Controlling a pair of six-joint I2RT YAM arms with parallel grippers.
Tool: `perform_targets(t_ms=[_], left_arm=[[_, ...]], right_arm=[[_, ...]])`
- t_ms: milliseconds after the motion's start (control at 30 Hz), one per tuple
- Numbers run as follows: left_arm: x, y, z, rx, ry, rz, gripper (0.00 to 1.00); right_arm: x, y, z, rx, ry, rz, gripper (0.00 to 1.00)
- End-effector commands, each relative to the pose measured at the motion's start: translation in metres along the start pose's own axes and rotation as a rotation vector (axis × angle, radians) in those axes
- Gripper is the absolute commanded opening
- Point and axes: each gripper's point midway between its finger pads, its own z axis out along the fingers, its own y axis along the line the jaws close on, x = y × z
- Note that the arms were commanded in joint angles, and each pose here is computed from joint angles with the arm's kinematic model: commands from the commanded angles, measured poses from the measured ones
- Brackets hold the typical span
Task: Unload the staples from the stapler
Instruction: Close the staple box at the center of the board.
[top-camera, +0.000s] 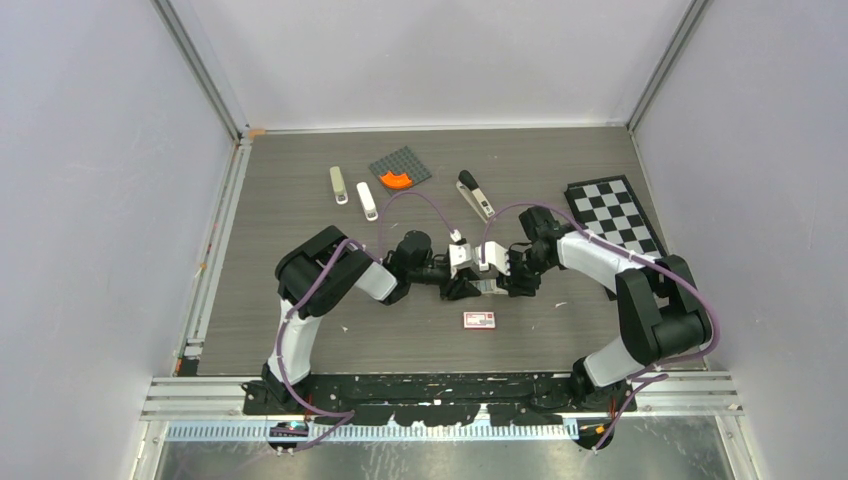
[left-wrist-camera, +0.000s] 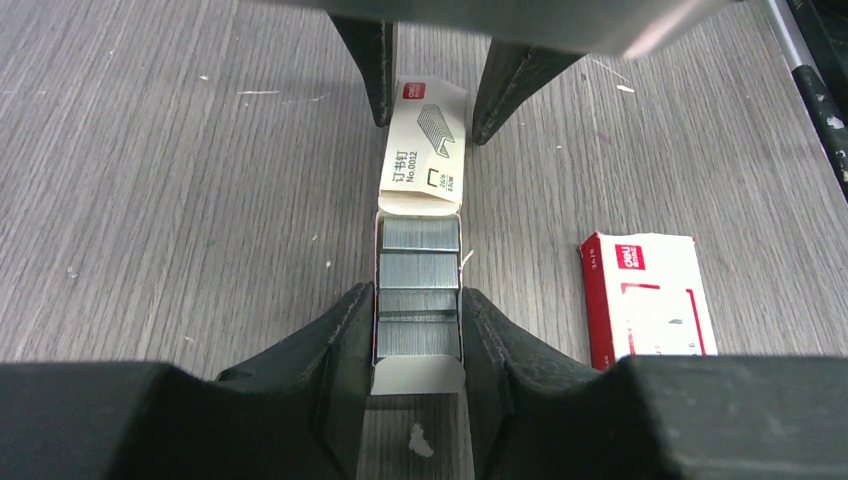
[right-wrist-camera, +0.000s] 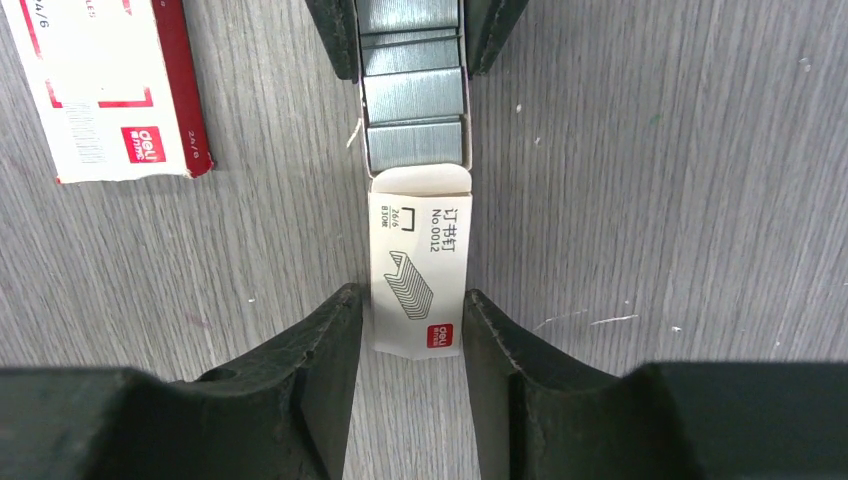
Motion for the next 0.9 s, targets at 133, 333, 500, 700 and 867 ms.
perform_targets(t_ms=[133, 333, 500, 700, 867], left_arm=[[0.0193, -0.0071, 0.0039, 0.018, 0.063, -0.030, 0.38], [0.0189, -0.0098, 0.0049, 0.035, 0.061, -0.032, 0.38], [0.0194, -0.0109, 0.0068, 0.046, 0.061, -0.044, 0.37], [0.0189, -0.0101, 0.0071, 0.043, 0.060, -0.047, 0.37], [0.0201, -0.0102, 0.0074, 0.045, 0.063, -0.047, 0.37]], right_arm=[[-0.0042, -0.0023, 0.0017, 0.008, -0.021, -0.012, 0.44], [-0.0052, -0.0014, 0.0032, 0.003, -0.023, -0.014, 0.44], [-0.0073, 0.0023, 0.0048, -0.013, -0.027, -0.026, 0.43], [-0.0095, 0.0046, 0.0070, -0.026, -0.019, -0.037, 0.42], [-0.0109, 0.0045, 0.0072, -0.029, -0.020, -0.039, 0.42]])
